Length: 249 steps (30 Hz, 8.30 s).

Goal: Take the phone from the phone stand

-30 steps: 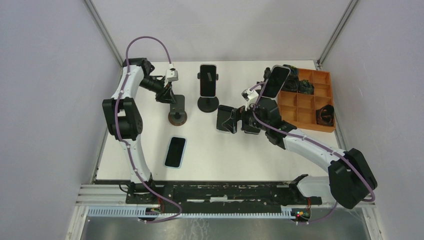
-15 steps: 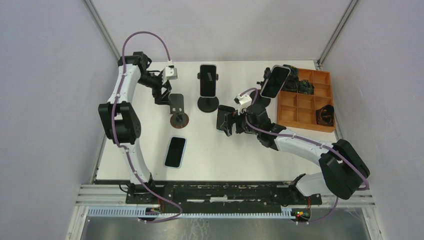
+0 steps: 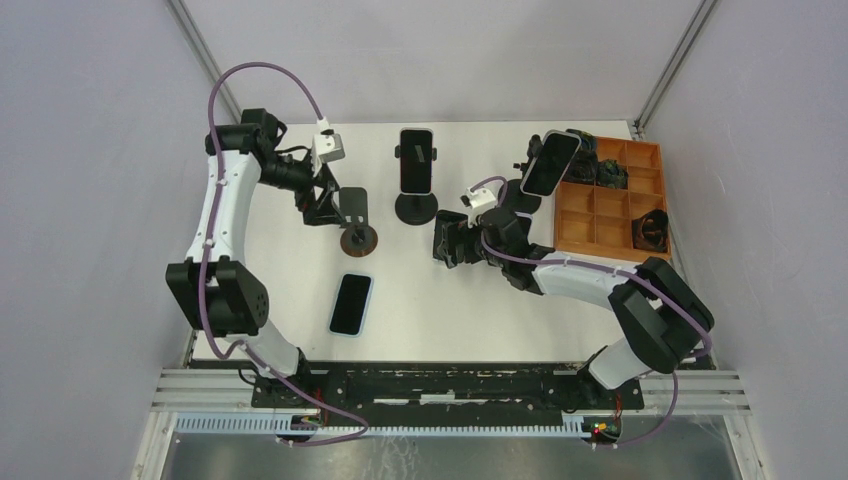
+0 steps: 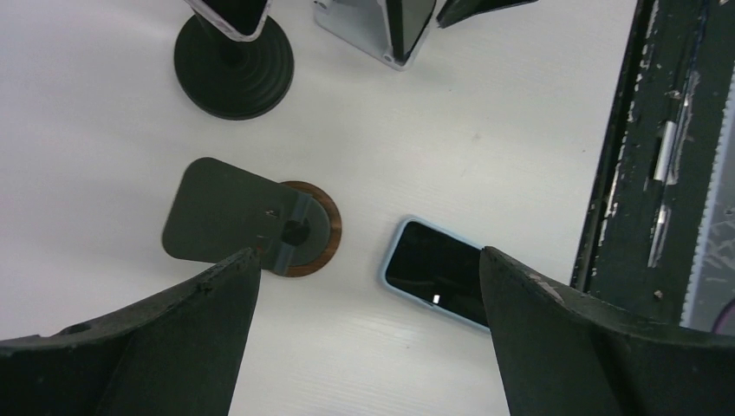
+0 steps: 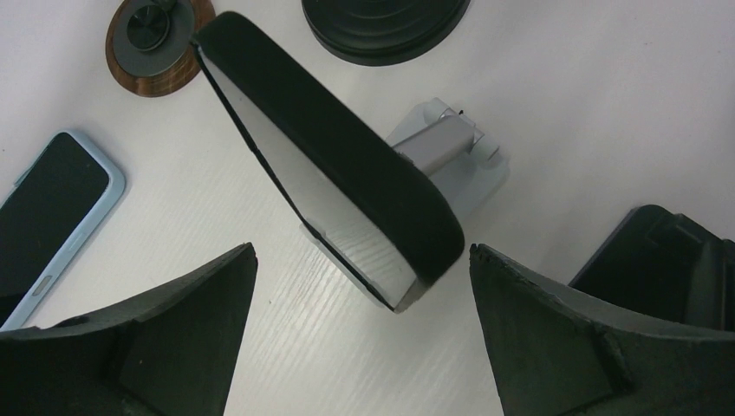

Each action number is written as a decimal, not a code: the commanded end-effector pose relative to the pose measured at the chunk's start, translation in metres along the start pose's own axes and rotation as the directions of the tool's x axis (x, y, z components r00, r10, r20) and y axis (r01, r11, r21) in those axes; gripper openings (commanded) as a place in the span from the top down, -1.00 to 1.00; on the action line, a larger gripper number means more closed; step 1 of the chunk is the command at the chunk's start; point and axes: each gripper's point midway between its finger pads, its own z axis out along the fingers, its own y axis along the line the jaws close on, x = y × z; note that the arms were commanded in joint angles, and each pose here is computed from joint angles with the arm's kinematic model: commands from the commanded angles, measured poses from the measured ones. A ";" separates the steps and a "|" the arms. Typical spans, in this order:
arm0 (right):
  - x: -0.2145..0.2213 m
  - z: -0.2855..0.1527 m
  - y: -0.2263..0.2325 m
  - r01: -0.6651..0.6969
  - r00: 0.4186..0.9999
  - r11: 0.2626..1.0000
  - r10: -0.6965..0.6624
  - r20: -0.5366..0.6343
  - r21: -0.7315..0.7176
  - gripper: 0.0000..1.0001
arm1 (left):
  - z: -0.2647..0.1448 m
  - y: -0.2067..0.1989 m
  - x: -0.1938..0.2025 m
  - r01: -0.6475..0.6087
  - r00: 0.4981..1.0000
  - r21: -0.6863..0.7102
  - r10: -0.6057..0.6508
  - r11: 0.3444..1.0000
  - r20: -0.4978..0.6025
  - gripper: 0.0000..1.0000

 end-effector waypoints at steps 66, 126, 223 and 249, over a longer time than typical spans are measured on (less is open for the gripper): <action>-0.119 -0.179 0.256 0.060 0.923 0.123 0.371 0.102 -0.991 1.00 | 0.037 -0.156 0.007 -0.229 0.971 0.201 0.209 0.952 0.120 -0.57; -0.021 -0.104 0.174 -0.278 0.957 0.555 0.233 -0.175 -0.784 1.00 | 0.018 -0.107 0.003 -0.456 0.886 -0.010 0.454 0.890 -0.092 0.96; -0.098 -0.103 0.169 0.033 0.990 0.583 0.092 0.107 -0.812 1.00 | 0.005 -0.125 0.003 -0.487 0.872 -0.039 0.482 0.873 -0.090 -0.97; -0.054 0.070 0.081 0.244 0.969 0.878 -0.236 0.071 -0.413 1.00 | 0.009 -0.119 -0.001 -0.371 0.928 -0.078 0.366 0.925 -0.070 -1.00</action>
